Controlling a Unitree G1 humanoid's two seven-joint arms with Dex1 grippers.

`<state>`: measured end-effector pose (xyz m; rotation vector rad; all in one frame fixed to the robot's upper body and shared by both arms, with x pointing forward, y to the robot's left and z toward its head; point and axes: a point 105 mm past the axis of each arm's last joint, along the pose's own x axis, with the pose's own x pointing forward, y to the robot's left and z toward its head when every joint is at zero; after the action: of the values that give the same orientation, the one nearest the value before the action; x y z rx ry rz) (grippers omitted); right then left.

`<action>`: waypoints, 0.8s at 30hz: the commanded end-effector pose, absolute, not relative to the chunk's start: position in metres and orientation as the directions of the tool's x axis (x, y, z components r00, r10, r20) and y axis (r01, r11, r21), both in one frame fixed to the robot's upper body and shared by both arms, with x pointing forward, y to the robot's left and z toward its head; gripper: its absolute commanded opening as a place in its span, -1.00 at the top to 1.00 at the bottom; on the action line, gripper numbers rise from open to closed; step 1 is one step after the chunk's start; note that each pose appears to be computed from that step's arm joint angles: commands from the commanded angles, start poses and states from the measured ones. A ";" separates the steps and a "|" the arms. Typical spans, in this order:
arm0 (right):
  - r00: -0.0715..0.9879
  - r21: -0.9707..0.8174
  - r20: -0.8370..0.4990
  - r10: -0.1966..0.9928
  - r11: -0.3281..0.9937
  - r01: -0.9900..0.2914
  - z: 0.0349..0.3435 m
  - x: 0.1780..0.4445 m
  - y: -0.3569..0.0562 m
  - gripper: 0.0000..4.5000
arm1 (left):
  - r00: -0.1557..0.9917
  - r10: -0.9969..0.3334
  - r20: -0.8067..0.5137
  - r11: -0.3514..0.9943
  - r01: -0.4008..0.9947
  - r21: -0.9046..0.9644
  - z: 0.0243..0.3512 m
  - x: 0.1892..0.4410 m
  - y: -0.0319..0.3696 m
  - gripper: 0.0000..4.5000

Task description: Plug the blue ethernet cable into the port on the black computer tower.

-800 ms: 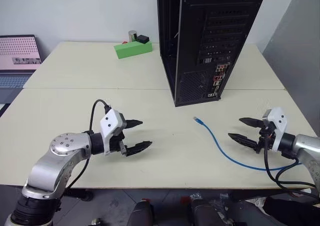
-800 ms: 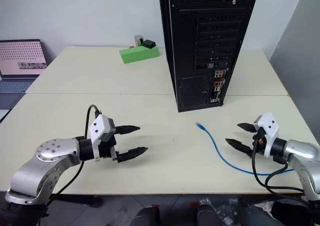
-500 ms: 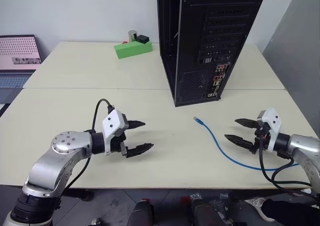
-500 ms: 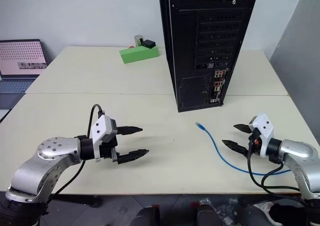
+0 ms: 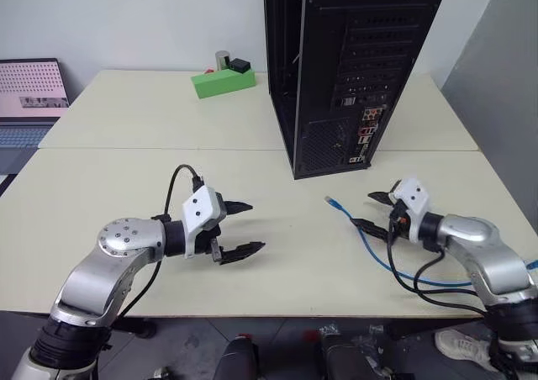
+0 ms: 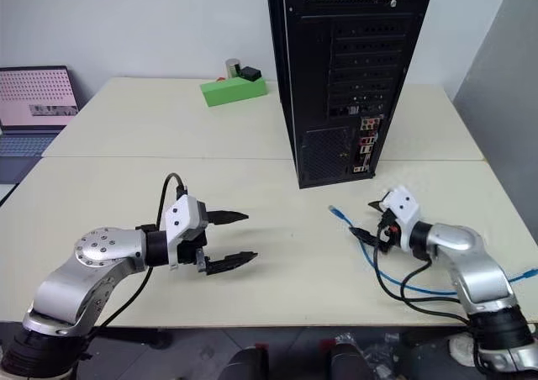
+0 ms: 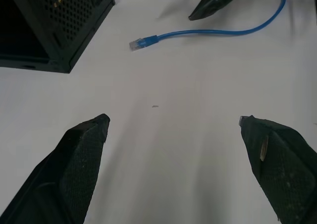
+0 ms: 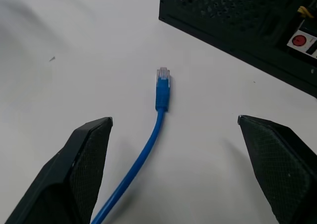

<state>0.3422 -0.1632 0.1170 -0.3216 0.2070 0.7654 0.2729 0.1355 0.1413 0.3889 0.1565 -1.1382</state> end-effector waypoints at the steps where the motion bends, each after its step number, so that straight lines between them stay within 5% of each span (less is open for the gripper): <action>1: 0.708 -0.253 -0.295 0.641 0.662 -0.705 0.119 0.357 -0.155 -0.91 | 0.368 -0.882 -0.294 0.297 0.919 0.257 0.151 0.270 0.129 -1.00; 11: 0.642 -0.220 -0.386 0.663 0.610 -0.762 0.092 0.360 -0.141 -0.91 | 0.349 -0.896 -0.277 0.271 0.920 0.283 0.151 0.273 0.123 -1.00; 24: 0.636 -0.195 -0.414 0.651 0.619 -0.761 0.087 0.360 -0.144 0.34 | 0.334 -0.899 -0.283 0.251 0.923 0.291 0.146 0.278 0.120 -1.00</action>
<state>0.3576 -0.1386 0.0869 -0.3588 0.3064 0.8478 0.2775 0.1234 0.1387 0.4156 0.1007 -1.2262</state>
